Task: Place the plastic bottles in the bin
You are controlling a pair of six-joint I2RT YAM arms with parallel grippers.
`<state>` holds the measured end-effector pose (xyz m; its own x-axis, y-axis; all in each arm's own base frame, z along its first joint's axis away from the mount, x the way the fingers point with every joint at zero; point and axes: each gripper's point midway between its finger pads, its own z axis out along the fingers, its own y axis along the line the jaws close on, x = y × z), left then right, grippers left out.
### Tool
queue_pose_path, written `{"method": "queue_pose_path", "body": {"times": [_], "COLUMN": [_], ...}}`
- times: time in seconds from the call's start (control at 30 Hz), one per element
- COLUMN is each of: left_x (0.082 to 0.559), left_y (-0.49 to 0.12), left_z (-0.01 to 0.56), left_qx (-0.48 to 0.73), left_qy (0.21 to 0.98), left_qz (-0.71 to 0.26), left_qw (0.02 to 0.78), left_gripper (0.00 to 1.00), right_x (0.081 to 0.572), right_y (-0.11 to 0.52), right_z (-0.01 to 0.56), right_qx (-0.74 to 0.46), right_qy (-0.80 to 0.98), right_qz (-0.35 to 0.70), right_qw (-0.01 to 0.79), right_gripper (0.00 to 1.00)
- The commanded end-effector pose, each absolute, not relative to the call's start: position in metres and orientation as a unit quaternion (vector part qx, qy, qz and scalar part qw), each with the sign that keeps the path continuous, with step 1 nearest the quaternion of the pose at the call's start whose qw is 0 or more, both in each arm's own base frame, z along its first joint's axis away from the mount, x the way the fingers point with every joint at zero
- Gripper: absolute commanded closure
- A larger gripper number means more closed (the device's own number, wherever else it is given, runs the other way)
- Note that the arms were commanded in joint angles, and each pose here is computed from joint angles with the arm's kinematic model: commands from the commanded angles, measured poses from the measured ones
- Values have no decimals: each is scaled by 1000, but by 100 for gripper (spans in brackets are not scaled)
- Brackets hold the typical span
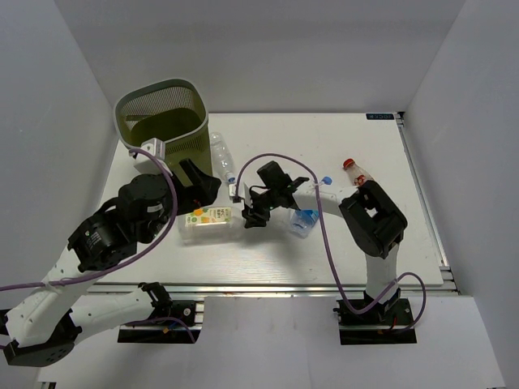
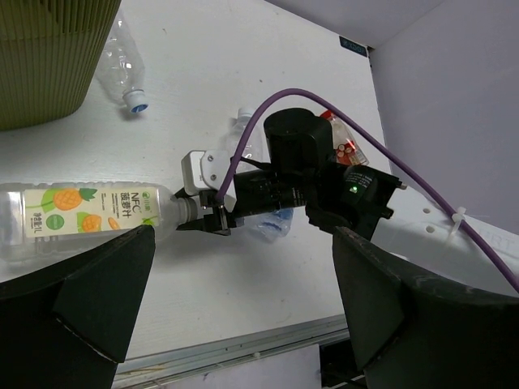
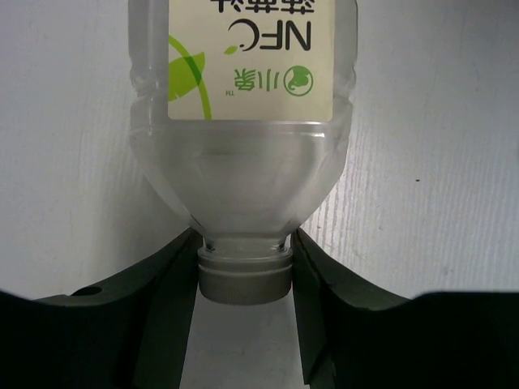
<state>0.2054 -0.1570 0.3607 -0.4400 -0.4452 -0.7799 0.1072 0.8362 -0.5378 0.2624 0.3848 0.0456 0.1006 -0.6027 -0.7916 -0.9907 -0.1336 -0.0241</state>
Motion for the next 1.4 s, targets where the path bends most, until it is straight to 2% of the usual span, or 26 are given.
{"method": "queue_pose_path", "body": {"times": [0.0,0.17,0.27,0.3,0.4,0.6,0.77,0.83,0.9,0.93,0.97,1.0,1.07,1.1,1.17,1.27,1.3,1.37], "left_x": [204,204,201,201,200,189,177,178,178,181,177,177,177,173,175,176,177,183], "left_y": [-150,-150,-145,-143,-143,-152,-153,-156,-156,-160,-156,-156,-156,-152,-153,-154,-157,-166], "left_z": [372,381,403,421,454,519,571,573,573,565,567,563,553,554,546,532,521,508], "left_qx": [-110,-111,-107,-111,-93,-28,-3,5,5,7,5,3,1,-4,-9,-6,-4,3], "left_qy": [798,787,760,736,697,627,568,568,568,575,568,571,574,568,574,592,607,629], "left_qz": [-269,-280,-303,-324,-349,-392,-427,-425,-425,-420,-424,-426,-428,-436,-433,-426,-420,-413], "left_qw": [529,539,566,584,620,673,704,705,705,701,705,702,698,698,695,684,674,659], "left_gripper": [0,0,0,0,0,0,0,0,0,0,0,0,0,0,0,0,0,0], "right_x": [267,246,237,233,228,237,277,299,328,342,350,372,380,395,398,404,404,409], "right_y": [394,381,373,369,355,362,377,391,406,418,418,435,438,455,459,473,478,494], "right_z": [62,95,143,151,223,321,396,398,428,416,456,432,475,447,466,464,457,440], "right_qx": [-695,-716,-716,-712,-703,-672,-605,-585,-560,-555,-536,-529,-508,-510,-502,-488,-485,-482], "right_qy": [557,515,481,481,432,388,402,422,426,439,417,442,416,434,419,401,400,408], "right_qz": [328,354,373,380,393,389,370,371,339,339,322,320,303,303,293,288,290,289], "right_qw": [314,311,342,342,407,497,579,585,625,619,659,651,691,678,698,720,722,720], "right_gripper": [69,94,99,99,99,99,99,99,99,99,99,99,99,99,97,95,88,81]}}
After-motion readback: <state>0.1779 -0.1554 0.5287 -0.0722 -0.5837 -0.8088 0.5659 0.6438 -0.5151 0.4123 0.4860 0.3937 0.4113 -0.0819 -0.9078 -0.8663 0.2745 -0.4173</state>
